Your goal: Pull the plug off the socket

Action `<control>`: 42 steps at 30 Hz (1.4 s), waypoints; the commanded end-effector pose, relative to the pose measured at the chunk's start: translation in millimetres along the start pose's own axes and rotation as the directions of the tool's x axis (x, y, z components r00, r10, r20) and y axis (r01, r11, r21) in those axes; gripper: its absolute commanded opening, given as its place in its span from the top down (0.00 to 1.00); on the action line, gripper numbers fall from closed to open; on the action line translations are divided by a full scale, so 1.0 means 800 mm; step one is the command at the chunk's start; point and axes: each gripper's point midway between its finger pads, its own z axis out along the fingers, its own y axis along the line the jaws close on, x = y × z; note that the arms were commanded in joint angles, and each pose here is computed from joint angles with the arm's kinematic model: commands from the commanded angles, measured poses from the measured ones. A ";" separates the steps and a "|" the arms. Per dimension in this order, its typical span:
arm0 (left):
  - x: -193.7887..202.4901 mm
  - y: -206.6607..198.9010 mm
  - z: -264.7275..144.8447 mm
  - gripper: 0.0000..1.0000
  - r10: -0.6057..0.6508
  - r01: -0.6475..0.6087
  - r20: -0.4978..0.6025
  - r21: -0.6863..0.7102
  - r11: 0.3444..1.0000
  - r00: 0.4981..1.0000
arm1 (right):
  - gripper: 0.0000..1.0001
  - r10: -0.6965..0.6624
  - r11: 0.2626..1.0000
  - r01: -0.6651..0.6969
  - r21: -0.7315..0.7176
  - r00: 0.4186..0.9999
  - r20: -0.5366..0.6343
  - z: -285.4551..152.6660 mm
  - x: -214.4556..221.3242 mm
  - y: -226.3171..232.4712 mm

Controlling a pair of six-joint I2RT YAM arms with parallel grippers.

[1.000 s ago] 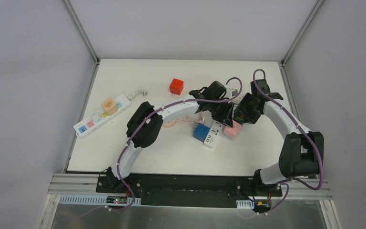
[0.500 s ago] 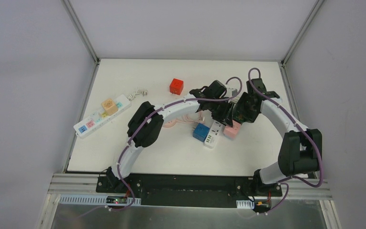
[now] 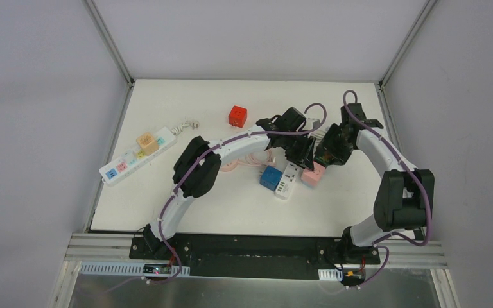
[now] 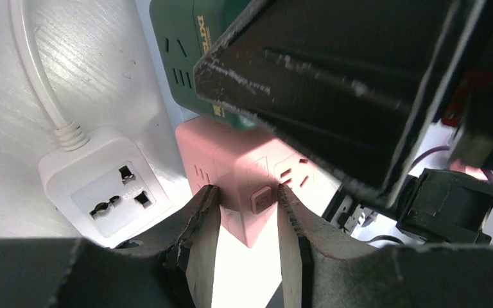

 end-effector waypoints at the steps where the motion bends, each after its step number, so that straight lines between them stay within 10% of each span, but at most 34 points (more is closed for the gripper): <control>1: 0.122 0.124 0.040 0.67 -0.122 0.032 -0.266 -0.317 0.948 0.956 | 1.00 -0.126 0.992 0.127 0.003 0.989 0.081 -0.009 0.012 0.013; 16: 0.126 0.128 0.041 0.67 -0.140 0.043 -0.280 -0.328 0.944 0.950 | 1.00 -0.039 0.957 0.026 -0.288 0.998 -0.040 -0.062 0.007 0.067; 28: 0.128 0.130 0.043 0.67 -0.156 0.051 -0.293 -0.338 0.940 0.943 | 1.00 -0.095 0.995 0.092 0.030 0.981 0.170 -0.041 -0.012 0.008; 42: 0.125 0.131 0.042 0.67 -0.155 0.045 -0.300 -0.343 0.938 0.941 | 1.00 0.083 0.992 -0.084 -0.099 0.996 -0.017 -0.054 -0.003 0.017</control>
